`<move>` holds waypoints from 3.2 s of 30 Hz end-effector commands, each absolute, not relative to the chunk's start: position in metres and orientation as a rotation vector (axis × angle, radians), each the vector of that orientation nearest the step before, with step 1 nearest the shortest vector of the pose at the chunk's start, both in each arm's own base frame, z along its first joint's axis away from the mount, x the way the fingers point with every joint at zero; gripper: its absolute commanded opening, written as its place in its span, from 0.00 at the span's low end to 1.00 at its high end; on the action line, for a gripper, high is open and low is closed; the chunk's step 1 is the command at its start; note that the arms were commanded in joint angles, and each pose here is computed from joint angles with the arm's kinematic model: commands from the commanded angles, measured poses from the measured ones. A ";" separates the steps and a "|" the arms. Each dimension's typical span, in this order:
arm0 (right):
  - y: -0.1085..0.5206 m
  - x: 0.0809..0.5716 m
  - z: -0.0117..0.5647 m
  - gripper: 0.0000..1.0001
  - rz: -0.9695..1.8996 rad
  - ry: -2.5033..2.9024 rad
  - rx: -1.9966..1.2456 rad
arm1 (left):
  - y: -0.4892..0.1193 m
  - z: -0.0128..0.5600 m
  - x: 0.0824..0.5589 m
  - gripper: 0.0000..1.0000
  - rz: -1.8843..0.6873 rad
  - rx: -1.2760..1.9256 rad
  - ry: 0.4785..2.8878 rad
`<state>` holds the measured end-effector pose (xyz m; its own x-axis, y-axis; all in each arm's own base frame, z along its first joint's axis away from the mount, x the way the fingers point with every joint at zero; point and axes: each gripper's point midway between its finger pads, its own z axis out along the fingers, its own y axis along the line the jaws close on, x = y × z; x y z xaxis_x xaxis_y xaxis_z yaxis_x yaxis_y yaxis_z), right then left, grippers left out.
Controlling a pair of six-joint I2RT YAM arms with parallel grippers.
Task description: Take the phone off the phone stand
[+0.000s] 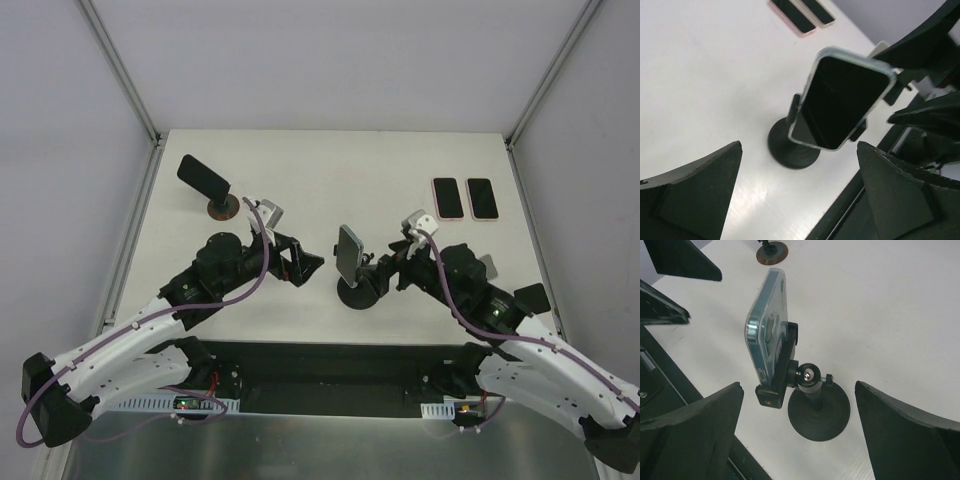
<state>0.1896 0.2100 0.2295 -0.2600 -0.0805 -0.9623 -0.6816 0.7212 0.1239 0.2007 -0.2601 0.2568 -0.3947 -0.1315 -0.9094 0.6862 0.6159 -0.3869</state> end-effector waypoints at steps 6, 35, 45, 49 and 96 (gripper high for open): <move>0.253 0.214 0.261 0.99 0.729 1.818 -0.562 | -0.234 0.218 0.215 0.97 -0.842 0.386 1.846; 0.294 0.212 0.222 0.01 0.725 1.754 -0.662 | -0.243 0.204 0.211 0.96 -0.929 0.370 1.830; 0.290 0.181 0.230 0.01 0.910 1.589 -0.934 | -0.267 0.219 0.180 0.96 -1.002 0.815 1.615; 0.288 0.170 0.235 0.01 0.976 1.512 -1.024 | -0.275 0.216 0.177 0.94 -0.994 0.930 1.524; 0.257 0.150 0.208 0.01 0.977 1.547 -1.231 | -0.301 0.202 0.151 0.00 -1.234 1.181 1.439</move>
